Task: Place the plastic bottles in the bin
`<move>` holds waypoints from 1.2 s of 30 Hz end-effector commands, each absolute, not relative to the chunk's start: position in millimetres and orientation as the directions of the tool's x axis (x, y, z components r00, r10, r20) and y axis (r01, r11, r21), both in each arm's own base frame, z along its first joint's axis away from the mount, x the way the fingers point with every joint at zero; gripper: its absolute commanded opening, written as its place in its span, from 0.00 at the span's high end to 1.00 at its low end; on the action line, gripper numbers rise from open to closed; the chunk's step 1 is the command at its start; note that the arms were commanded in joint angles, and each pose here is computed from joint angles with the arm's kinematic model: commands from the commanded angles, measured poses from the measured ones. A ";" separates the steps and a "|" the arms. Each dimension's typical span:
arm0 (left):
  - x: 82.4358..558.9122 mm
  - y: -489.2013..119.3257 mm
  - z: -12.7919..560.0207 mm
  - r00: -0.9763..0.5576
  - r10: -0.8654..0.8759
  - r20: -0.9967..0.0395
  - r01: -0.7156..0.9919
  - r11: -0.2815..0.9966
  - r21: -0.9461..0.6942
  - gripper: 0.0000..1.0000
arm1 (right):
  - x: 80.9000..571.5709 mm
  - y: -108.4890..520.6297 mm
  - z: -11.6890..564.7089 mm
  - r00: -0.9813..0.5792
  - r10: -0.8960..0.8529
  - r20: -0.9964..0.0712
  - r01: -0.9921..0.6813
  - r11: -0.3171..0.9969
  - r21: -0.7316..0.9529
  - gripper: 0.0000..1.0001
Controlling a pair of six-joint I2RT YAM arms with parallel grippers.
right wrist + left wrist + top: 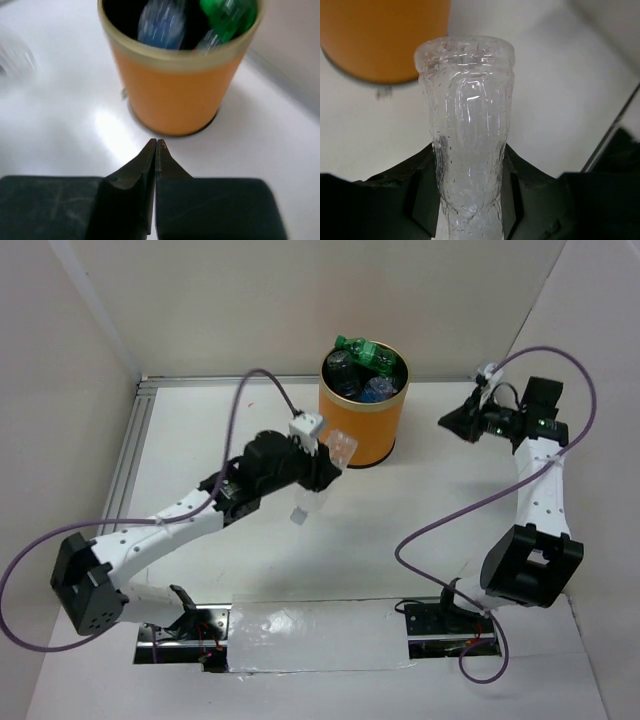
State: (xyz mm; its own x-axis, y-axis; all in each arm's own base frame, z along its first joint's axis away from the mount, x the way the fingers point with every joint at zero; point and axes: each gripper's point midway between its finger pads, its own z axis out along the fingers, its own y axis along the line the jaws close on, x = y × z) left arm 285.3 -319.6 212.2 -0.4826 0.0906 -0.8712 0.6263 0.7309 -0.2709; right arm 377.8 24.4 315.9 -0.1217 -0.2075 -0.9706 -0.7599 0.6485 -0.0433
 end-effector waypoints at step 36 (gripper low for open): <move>529.7 -368.8 409.4 0.277 -0.289 -0.917 0.462 0.876 -0.136 0.00 | 275.4 50.1 172.5 -0.209 -0.308 -0.928 -0.850 0.526 0.016 0.00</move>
